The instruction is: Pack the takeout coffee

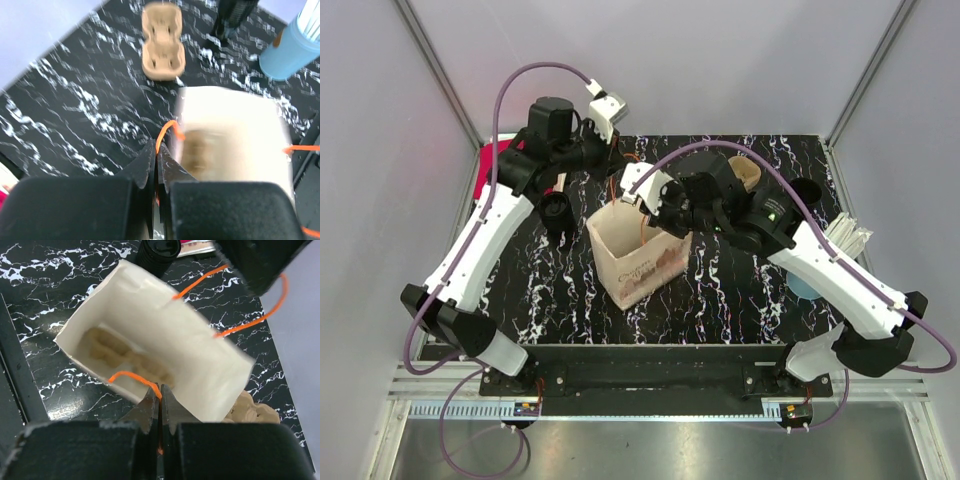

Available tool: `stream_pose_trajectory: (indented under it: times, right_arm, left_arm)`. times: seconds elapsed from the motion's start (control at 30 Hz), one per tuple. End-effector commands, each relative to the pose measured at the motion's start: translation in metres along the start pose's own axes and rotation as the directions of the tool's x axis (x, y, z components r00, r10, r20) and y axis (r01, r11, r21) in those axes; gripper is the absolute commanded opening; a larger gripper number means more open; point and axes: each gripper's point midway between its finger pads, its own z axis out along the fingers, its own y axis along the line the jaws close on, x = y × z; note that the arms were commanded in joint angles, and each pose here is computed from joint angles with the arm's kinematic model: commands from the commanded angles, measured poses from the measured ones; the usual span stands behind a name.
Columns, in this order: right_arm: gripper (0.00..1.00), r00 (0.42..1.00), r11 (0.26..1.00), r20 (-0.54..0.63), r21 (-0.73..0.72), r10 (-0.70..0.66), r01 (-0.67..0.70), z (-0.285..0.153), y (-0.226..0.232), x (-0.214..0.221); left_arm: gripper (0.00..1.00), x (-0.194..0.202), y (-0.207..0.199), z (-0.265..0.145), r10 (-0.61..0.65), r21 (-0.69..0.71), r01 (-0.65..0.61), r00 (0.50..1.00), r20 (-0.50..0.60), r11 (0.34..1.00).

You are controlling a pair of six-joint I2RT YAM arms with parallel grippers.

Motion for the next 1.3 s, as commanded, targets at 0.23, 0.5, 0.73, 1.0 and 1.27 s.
stream_pose_trajectory:
  times: [0.23, 0.5, 0.73, 1.0, 1.27]
  right_arm:
    - [0.0, 0.999, 0.992, 0.005, -0.117, -0.042, 0.042, 0.007, 0.029, 0.018]
    - [0.0, 0.988, 0.946, -0.099, -0.314, -0.116, 0.08, 0.012, 0.078, 0.082]
    - [0.0, 0.979, 0.894, -0.16, -0.446, -0.129, 0.044, 0.002, 0.112, 0.119]
    - [0.0, 0.979, 0.832, -0.179, -0.554, -0.094, -0.022, -0.007, 0.142, 0.136]
    - [0.0, 0.978, 0.804, -0.197, -0.591, -0.072, -0.059, -0.012, 0.159, 0.153]
  left_arm:
    - [0.0, -0.054, 0.019, 0.004, 0.124, -0.061, -0.118, 0.984, 0.125, 0.991]
    - [0.0, -0.051, 0.004, 0.001, 0.145, 0.008, -0.147, 0.98, 0.137, 0.989]
    - [0.0, -0.042, -0.027, -0.015, 0.126, 0.123, -0.143, 0.983, 0.136, 0.982]
    - [0.0, -0.007, -0.071, -0.026, 0.085, 0.281, -0.095, 0.995, 0.047, 0.955]
    - [0.0, 0.039, -0.096, -0.017, 0.028, 0.38, -0.001, 0.998, -0.064, 0.925]
